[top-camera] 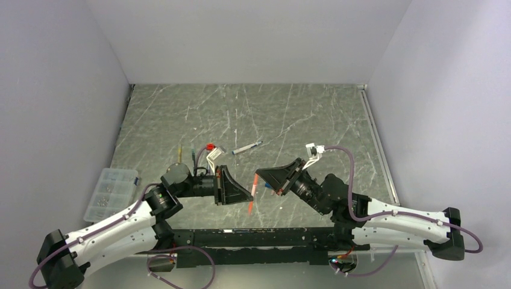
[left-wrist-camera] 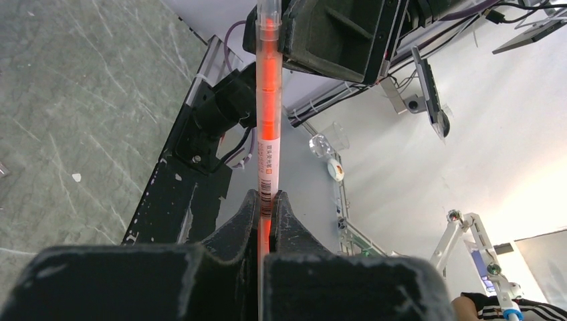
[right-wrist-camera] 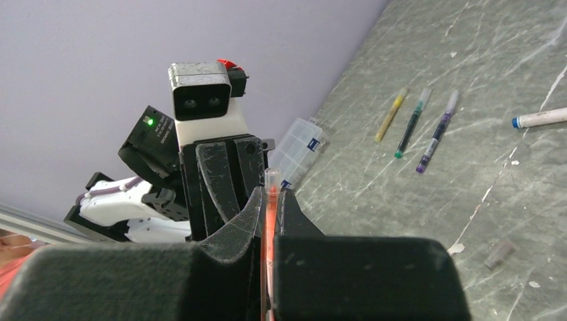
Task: Insert the pens into the pen caps
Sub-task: Insert the pen cap onto the pen, then press the pen cap onto the pen.
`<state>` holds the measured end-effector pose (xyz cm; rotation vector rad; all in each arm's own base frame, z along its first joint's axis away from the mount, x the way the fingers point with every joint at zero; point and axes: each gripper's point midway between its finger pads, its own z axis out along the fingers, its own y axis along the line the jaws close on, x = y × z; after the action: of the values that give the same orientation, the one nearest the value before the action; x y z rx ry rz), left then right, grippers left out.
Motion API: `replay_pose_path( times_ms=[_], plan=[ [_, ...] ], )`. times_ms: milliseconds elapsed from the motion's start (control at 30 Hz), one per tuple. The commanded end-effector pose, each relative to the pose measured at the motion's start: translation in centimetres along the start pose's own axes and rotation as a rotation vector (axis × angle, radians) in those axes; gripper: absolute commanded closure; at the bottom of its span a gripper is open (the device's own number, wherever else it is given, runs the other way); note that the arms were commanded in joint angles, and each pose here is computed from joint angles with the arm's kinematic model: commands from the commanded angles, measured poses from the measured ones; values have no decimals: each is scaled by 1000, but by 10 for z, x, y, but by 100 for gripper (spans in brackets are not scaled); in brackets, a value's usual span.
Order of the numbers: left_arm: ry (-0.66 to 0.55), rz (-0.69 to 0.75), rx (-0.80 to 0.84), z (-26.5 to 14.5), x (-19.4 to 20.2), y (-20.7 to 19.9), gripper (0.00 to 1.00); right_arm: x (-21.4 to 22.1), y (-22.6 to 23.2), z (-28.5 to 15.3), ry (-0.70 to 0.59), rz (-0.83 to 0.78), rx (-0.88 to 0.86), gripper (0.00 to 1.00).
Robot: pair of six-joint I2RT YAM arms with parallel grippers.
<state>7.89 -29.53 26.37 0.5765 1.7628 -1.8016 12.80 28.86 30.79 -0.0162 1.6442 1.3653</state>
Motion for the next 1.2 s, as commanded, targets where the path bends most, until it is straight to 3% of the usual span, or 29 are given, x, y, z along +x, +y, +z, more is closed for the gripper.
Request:
replay_pose_path(
  times_ms=[0,267,567,1167],
  plan=[
    [-220,121,22,0,-62,-24,100,49,-11,-15,180,-18,2,100],
    [-234,121,20,-4,-68,-21,100,70,-15,-17,208,-5,20,100],
    [-181,107,40,-2,-59,-19,100,52,-10,-15,153,-3,50,100],
    [-151,-11,-81,-1,-53,5,97,81,-42,-8,230,138,310,100]
  ],
)
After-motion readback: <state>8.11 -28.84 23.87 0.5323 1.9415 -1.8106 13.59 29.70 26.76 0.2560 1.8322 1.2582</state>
